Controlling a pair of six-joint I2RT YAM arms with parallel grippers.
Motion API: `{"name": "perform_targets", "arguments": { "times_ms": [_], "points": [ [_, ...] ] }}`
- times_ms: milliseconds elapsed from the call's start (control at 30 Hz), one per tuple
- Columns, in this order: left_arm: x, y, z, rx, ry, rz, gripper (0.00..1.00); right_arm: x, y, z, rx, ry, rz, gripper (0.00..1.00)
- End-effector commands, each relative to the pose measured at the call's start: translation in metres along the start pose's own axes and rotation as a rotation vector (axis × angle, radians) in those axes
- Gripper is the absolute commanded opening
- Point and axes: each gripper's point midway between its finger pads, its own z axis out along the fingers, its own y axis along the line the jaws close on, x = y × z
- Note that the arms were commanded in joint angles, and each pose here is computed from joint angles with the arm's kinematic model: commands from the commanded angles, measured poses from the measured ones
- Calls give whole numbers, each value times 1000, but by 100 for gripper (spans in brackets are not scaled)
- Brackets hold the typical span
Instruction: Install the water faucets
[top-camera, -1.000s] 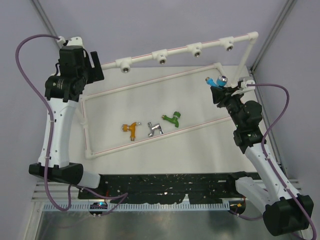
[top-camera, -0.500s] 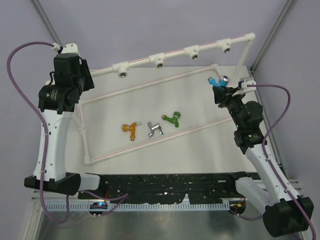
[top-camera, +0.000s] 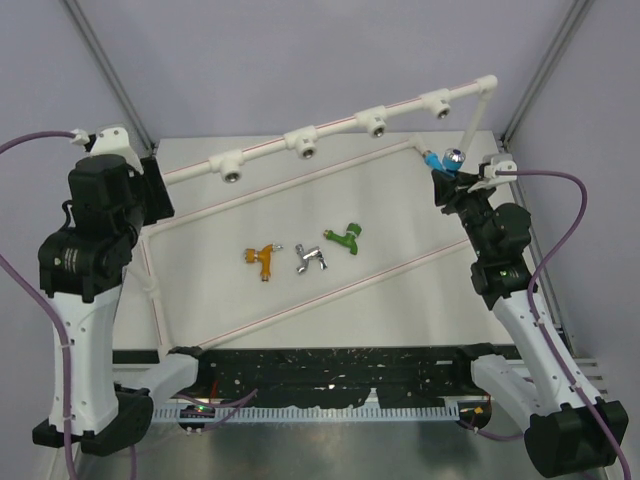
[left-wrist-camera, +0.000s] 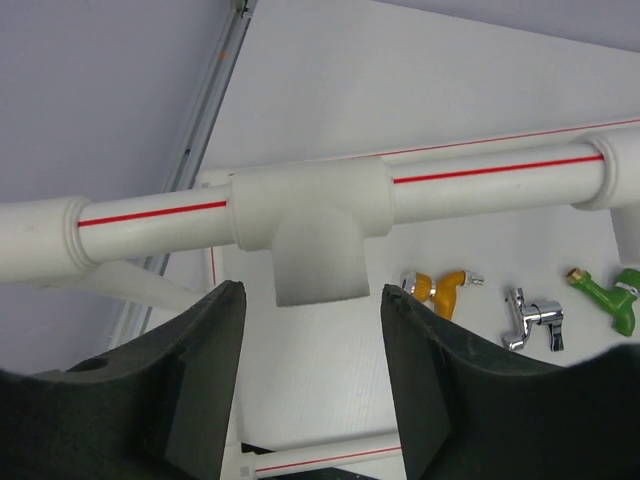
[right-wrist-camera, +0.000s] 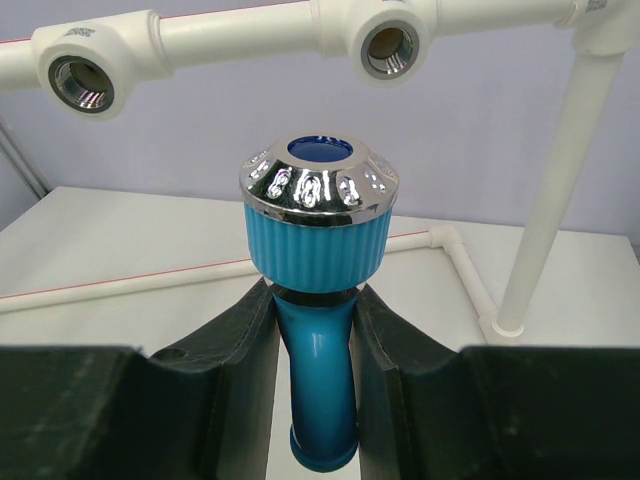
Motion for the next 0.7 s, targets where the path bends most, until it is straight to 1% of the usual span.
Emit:
{"name": "perform_targets", "arguments": {
  "times_ms": [0,100,133,200,267,333,400,433,500,633,667],
  "points": [
    [-20,0,-37,95,-79,48,63,-48,0,-1,6,-125,-67,5],
    [-34,-10,-59,184,-101,125,71,-52,-4,-3,21,-126,-97,5],
    [-36,-17,-59,209,-85,165,72,-55,-4,-4,25,-128,-104,5],
    [-47,-31,-62,248,-114,249,73,-58,-5,-5,24,-121,-113,5],
    [-58,-49,-56,258,-142,367,75,-60,-8,-4,15,-110,-149,5],
    [-67,-71,-49,273,-167,485,83,-59,-10,-1,-16,-94,-144,5],
    [-76,-89,-41,277,-188,573,96,-62,-14,-1,-37,-103,-125,5],
    [-81,-96,-38,279,-204,609,99,-66,-20,-1,-36,-122,-132,5],
    [-90,-113,-33,311,-247,682,100,-71,-22,0,-51,-141,-146,5],
    [-106,-157,-29,449,-385,779,100,-77,-20,4,-114,-178,-162,5],
    [-107,-167,-27,477,-403,808,100,-78,-18,5,-133,-190,-168,5]
  ]
}}
